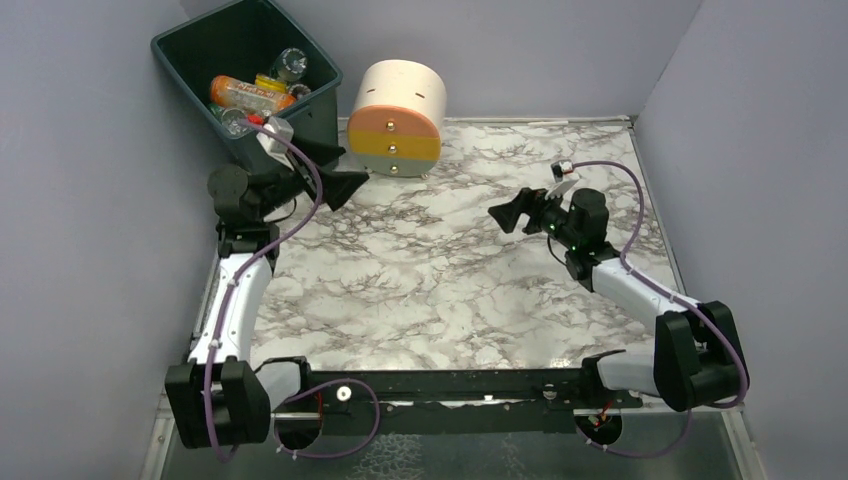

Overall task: Put the plastic bottles in the bin
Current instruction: Adjust the trash bin at the center of the board, then reset both arms

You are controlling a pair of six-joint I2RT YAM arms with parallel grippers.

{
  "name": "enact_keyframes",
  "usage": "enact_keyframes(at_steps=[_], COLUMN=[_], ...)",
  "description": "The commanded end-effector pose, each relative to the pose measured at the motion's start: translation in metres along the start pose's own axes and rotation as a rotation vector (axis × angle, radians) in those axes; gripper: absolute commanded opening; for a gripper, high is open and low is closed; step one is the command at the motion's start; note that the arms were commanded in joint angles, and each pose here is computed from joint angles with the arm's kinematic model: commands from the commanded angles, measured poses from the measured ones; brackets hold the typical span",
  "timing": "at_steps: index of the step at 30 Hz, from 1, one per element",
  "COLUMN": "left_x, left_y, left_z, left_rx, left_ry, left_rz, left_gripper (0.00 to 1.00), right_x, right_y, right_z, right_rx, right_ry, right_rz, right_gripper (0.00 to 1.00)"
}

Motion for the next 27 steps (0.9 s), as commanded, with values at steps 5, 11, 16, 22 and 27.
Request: enact_keyframes(at_steps=[5,11,16,22,27], left_x=[0.043,0.086,0.106,0.131,0.153], left_y=[-0.085,-0.14,-0.153,-0.119,-0.084], left_z=[-0.035,-0.074,-0.092,-0.114,-0.136], left_rx=[0.012,0.111,0.131,0.092,0.039], left_ry=[0.424,0.74,0.874,1.093,1.244], left_rz=[-0.095,-0.009,0.047,0.178,0.238], left_gripper=[0.99,0.99,0.99,0.99,0.99], right_x=[-0.003,-0.026,-0.032,-0.029,-0.027], right_y=[0.004,-0.001,-0.007,-0.008,-0.011], right_z=[-0.009,-0.014,-0.012,-0.008,-0.004], right_rx=[-0.003,-0.012,-0.016,0.0,0.021], right_ry=[-0.055,-0.183,-0.198,-0.174,-0.146], right_rz=[-0.038,-0.087,-0.074,-0.072,-0.067], right_gripper=[0.99,1.0,1.0,1.0,0.99])
Point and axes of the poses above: each gripper's point midway between its finger pads, its own z axis out along the fingers, its own x axis along the line the jaws close on, y = z × x, the point moved 3 cm from there along -z, back along the fingers, and after that the axes turned 3 degrees about z, right-handed, at the moved point
